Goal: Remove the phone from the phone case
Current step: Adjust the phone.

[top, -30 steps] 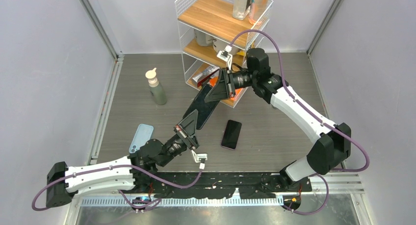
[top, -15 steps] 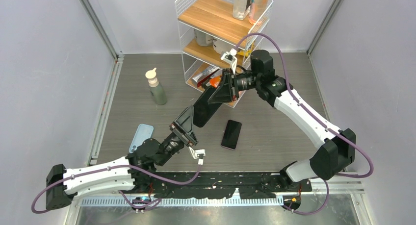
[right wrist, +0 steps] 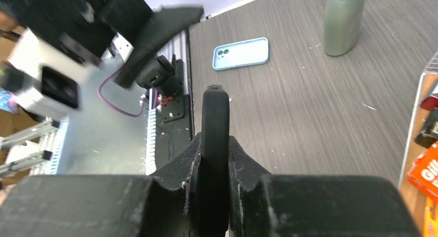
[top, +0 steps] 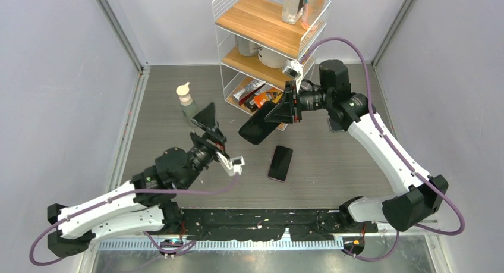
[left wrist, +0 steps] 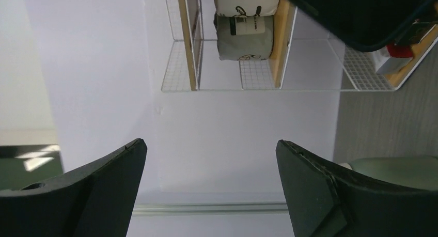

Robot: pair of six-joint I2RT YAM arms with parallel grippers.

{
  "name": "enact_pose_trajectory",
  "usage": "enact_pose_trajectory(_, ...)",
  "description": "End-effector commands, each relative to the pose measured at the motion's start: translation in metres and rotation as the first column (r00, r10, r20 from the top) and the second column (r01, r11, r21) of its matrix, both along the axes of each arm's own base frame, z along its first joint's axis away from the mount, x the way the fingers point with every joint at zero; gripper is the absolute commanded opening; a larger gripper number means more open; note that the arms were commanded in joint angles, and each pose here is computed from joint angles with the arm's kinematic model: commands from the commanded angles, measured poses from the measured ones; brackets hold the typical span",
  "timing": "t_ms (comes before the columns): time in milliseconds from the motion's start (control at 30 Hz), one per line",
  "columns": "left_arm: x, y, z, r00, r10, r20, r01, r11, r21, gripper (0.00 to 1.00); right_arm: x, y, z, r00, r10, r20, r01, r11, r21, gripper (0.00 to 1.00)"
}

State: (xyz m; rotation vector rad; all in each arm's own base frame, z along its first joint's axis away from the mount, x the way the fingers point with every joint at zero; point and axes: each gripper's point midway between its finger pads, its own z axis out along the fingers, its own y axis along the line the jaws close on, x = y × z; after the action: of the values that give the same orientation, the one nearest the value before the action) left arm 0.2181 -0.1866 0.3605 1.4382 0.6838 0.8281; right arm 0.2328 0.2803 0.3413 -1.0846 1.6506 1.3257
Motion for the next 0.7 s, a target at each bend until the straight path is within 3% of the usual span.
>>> enact_pose_trajectory(0,-0.001,0.023,-0.013,0.935,0.056,-0.350,-0.103,0.988,-0.115,1.00,-0.008,-0.011,0.031,0.979,-0.012,0.205,0.011,1.000,0.004,0.06)
enact_pose_trajectory(200,-0.019,0.021,-0.008,0.771,0.012,-0.637,-0.164,0.970,-0.181,1.00,-0.009,-0.015,0.021,0.969,0.011,0.245,-0.003,0.999,-0.032,0.06)
enact_pose_trajectory(333,-0.037,0.017,-0.006,0.566,-0.069,-0.822,-0.248,0.936,-0.249,0.99,-0.012,-0.018,0.013,0.968,0.014,0.251,0.000,0.999,-0.052,0.06)
enact_pose_trajectory(500,-0.054,-0.010,0.002,0.364,-0.312,-0.878,-0.285,0.860,-0.424,1.00,-0.022,-0.015,0.022,0.962,0.032,0.272,-0.026,0.999,-0.027,0.06)
enact_pose_trajectory(667,-0.070,-0.035,-0.008,0.169,-0.438,-0.883,-0.235,0.852,-0.467,1.00,-0.036,-0.007,0.030,0.957,0.078,0.278,-0.082,0.997,0.003,0.06)
